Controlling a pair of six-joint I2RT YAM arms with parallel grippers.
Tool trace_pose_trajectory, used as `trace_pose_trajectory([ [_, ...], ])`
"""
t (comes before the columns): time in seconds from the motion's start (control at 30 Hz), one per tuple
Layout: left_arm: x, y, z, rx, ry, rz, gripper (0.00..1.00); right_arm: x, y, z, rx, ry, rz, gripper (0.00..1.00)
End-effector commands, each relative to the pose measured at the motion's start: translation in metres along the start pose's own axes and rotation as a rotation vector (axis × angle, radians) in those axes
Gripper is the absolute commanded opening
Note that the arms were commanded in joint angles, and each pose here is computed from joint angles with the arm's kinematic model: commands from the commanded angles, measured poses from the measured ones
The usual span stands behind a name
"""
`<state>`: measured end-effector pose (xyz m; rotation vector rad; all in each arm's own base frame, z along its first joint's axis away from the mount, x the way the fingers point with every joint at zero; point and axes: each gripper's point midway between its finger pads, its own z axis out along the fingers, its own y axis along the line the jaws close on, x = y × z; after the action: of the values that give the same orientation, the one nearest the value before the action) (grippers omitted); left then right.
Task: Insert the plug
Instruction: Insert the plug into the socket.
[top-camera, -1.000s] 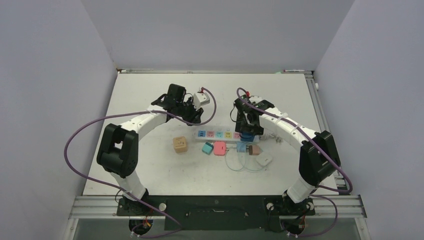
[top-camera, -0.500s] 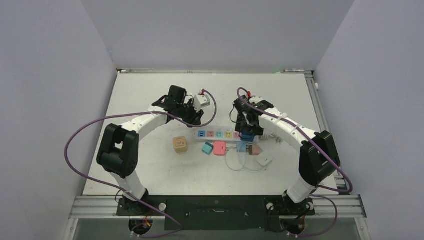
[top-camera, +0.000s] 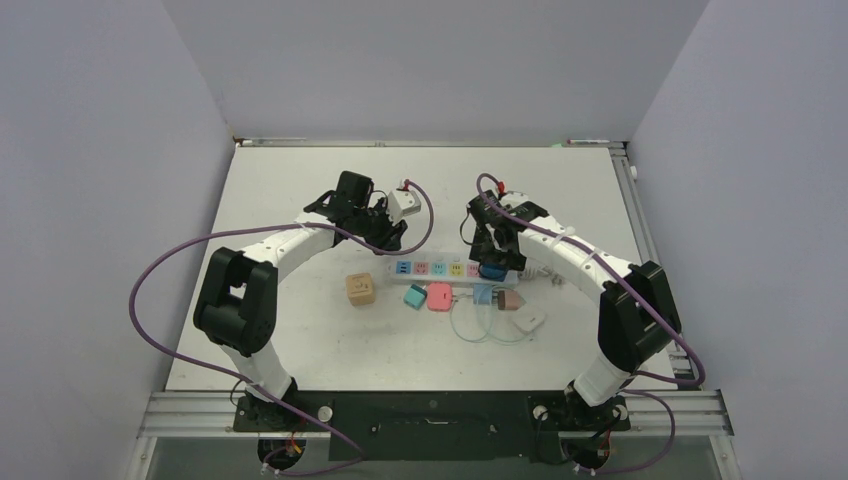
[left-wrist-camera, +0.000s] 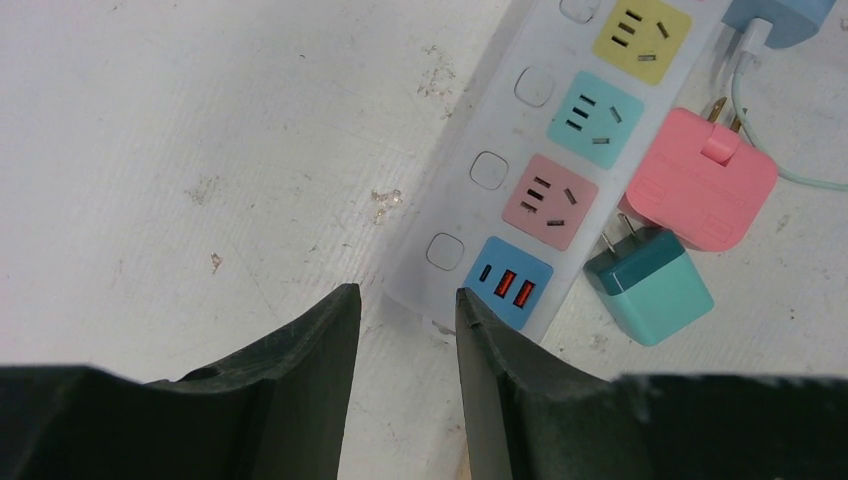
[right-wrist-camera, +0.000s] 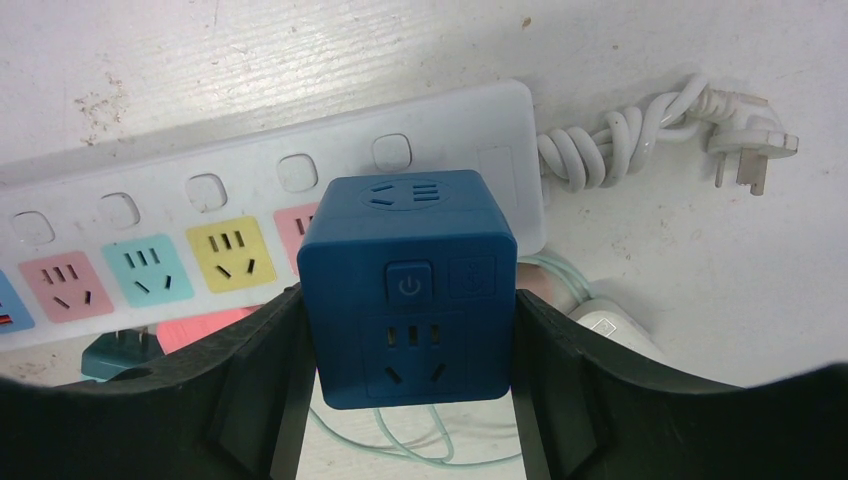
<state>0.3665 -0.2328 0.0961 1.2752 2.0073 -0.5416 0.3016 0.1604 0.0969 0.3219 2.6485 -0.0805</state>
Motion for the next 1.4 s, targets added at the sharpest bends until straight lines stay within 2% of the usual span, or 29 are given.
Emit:
trace_pose_trajectory([
  [0.0, -0.013, 0.004, -0.007, -0.019, -0.025, 0.034, 0.37, -0.007, 0.002, -0.006, -0.018, -0.03, 0.026, 0.05],
  [0.5, -0.013, 0.008, -0.011, -0.025, -0.017, 0.038, 0.36, 0.002, -0.002, 0.007, 0.001, -0.007, 0.015, 0.05],
  [1.0, -0.015, 0.01, -0.013, -0.022, -0.022, 0.029, 0.36, 0.005, -0.008, 0.026, 0.026, 0.057, -0.06, 0.05],
  [1.37, -0.014, 0.009, -0.013, -0.018, -0.022, 0.03, 0.36, 0.026, -0.022, 0.044, 0.083, 0.086, -0.086, 0.05],
])
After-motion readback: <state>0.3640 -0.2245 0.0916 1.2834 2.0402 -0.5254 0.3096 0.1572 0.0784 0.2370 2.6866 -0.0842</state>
